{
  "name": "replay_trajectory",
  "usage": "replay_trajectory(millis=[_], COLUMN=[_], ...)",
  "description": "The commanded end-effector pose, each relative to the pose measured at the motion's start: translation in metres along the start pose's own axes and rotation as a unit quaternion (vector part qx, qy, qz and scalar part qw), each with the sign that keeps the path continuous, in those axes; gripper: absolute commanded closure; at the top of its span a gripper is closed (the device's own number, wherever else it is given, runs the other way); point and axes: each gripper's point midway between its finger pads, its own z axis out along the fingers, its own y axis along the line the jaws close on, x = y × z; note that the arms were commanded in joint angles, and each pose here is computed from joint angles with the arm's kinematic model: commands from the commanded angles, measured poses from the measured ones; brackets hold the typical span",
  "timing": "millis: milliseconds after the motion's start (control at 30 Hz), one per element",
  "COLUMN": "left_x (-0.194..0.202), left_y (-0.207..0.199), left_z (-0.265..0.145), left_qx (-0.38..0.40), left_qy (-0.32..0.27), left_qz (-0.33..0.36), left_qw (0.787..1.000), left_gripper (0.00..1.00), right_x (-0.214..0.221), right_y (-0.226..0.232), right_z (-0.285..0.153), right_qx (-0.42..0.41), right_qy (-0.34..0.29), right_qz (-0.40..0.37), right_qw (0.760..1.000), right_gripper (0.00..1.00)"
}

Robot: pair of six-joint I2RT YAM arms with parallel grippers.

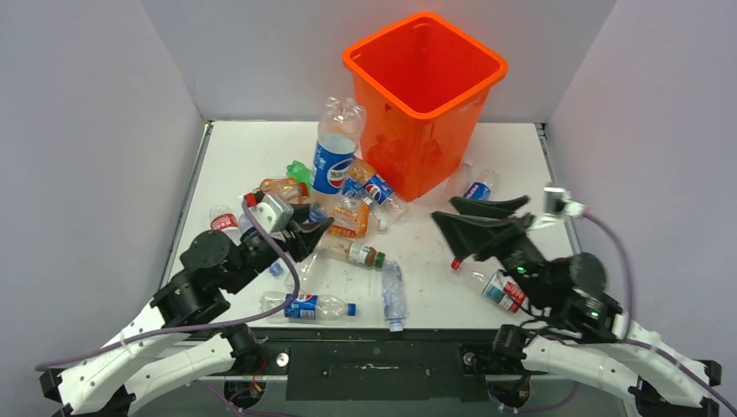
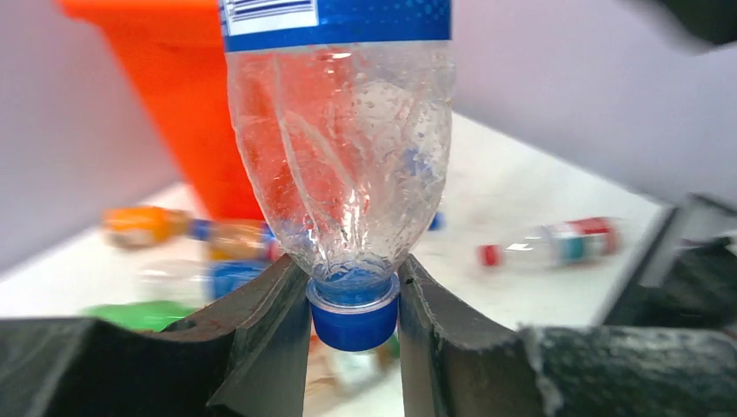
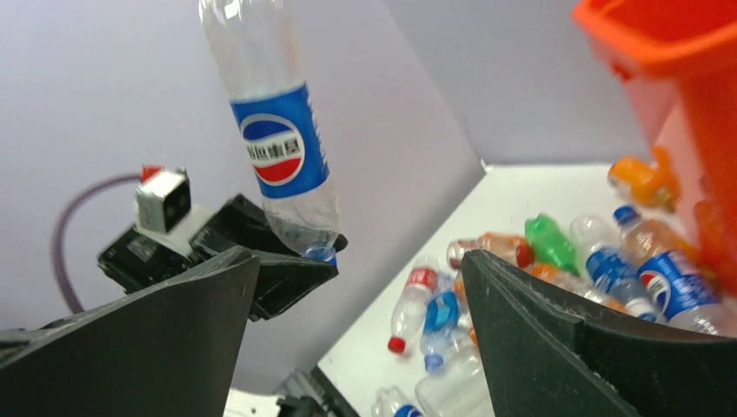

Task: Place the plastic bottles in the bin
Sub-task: Place the plastic bottle in the trash bin.

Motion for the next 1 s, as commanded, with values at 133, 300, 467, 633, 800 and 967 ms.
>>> replay_trajectory(millis=[133, 300, 467, 633, 800, 967], left_x=[0.044, 0.044, 0.057, 0.051, 0.047, 0.044], left_y=[0.069, 0.051, 0.045, 0.03, 0.017, 0.01], left_z=[-0.028, -0.033, -0.03, -0.019, -0.012, -0.011], left_qx=[-0.053, -0.021, -0.009, 0.016, 0.033, 0.036], left_qy=[0.144, 0.089, 0.108, 0.09, 0.075, 0.055], left_qz=[0.453, 0.631, 0.74, 0.766, 0.783, 0.783], left_qw=[0.878, 0.771, 0.664, 0.636, 0.617, 0.619], left_gripper=[1.0, 1.0, 1.0, 1.0, 1.0, 1.0], right_x=[-0.031, -0.011, 0.02, 0.079, 0.112, 0.146], right_y=[-0.008, -0.005, -0.005, -0.011, -0.006, -0.025], right_z=[-0.042, -0.03, -0.019, -0.003, 0.004, 0.003], right_qx=[0.052, 0.064, 0.049, 0.031, -0.013, -0.001], right_qy=[0.057, 0.135, 0.199, 0.299, 0.355, 0.411], right_qz=[-0.066, -0.092, -0.126, -0.154, -0.156, -0.153], right_qw=[0.995, 0.984, 0.971, 0.941, 0.921, 0.899], right_gripper=[0.1, 0.1, 0.1, 0.1, 0.1, 0.1])
